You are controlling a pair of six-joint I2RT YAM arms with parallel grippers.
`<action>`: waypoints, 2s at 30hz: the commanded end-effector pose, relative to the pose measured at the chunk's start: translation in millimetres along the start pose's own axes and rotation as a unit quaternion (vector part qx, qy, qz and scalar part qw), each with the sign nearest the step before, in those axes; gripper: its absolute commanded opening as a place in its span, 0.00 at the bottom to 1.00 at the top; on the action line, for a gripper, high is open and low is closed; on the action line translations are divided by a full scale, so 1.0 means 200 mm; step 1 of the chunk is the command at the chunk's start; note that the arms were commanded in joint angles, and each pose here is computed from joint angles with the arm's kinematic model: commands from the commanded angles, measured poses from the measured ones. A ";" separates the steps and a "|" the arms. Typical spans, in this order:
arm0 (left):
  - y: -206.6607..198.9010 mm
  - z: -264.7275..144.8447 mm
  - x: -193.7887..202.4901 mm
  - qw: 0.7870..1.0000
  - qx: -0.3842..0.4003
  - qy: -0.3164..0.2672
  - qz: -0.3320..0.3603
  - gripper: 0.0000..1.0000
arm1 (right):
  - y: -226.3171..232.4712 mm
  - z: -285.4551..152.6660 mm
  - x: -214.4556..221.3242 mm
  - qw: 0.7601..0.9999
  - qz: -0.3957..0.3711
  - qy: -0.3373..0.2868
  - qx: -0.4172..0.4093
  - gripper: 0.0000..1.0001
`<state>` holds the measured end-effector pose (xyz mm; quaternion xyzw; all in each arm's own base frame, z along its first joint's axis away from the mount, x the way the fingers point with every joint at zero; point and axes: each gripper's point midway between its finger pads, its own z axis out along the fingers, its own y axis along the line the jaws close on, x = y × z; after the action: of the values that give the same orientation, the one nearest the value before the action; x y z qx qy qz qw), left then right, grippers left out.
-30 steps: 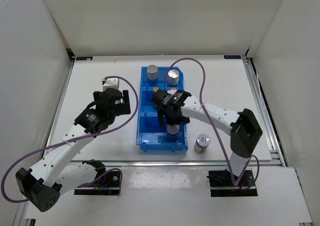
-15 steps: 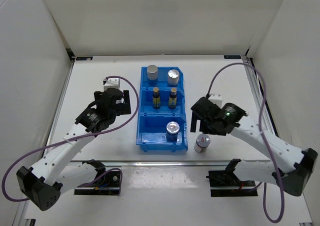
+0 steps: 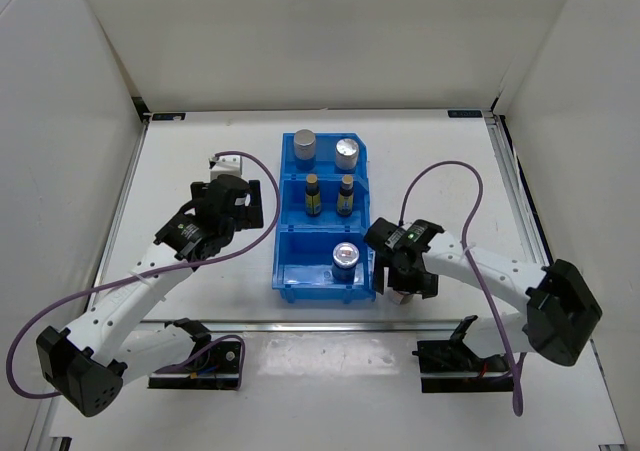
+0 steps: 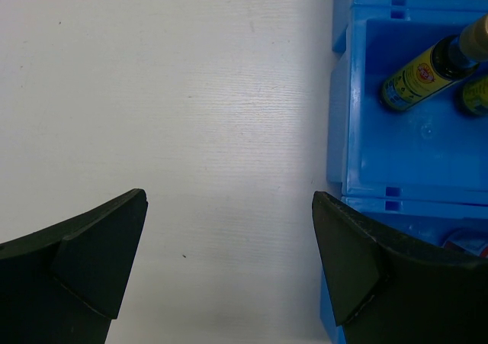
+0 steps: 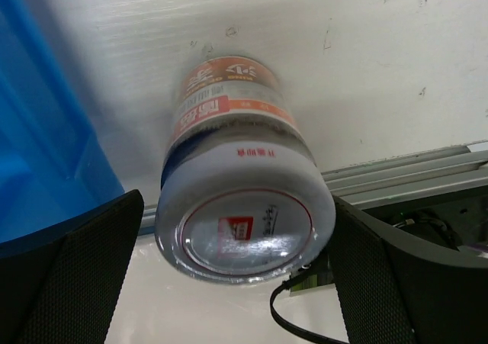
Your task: Organize the condiment bottles
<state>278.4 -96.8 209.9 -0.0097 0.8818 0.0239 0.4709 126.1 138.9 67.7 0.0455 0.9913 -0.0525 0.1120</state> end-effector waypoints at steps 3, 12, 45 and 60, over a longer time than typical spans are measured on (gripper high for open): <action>-0.01 -0.02 -0.05 1.000 0.006 -0.013 -0.008 1.00 | 0.03 0.05 0.00 1.000 0.022 -0.008 -0.008 0.99; -0.01 -0.02 -0.05 1.000 0.006 -0.013 -0.008 1.00 | 0.02 0.07 0.00 0.998 0.042 -0.019 -0.053 0.45; -0.01 -0.02 -0.05 1.000 0.010 -0.011 -0.008 1.00 | -0.08 -0.17 -0.12 0.992 0.086 -0.086 -0.025 1.00; -0.01 -0.02 -0.05 1.000 0.010 -0.011 -0.008 1.00 | -0.05 0.12 -0.03 0.990 0.113 0.006 -0.083 0.77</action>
<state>278.4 -97.4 209.9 -0.0091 0.8819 0.0222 0.4708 129.6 112.4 49.7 0.1580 0.9806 0.0114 0.1153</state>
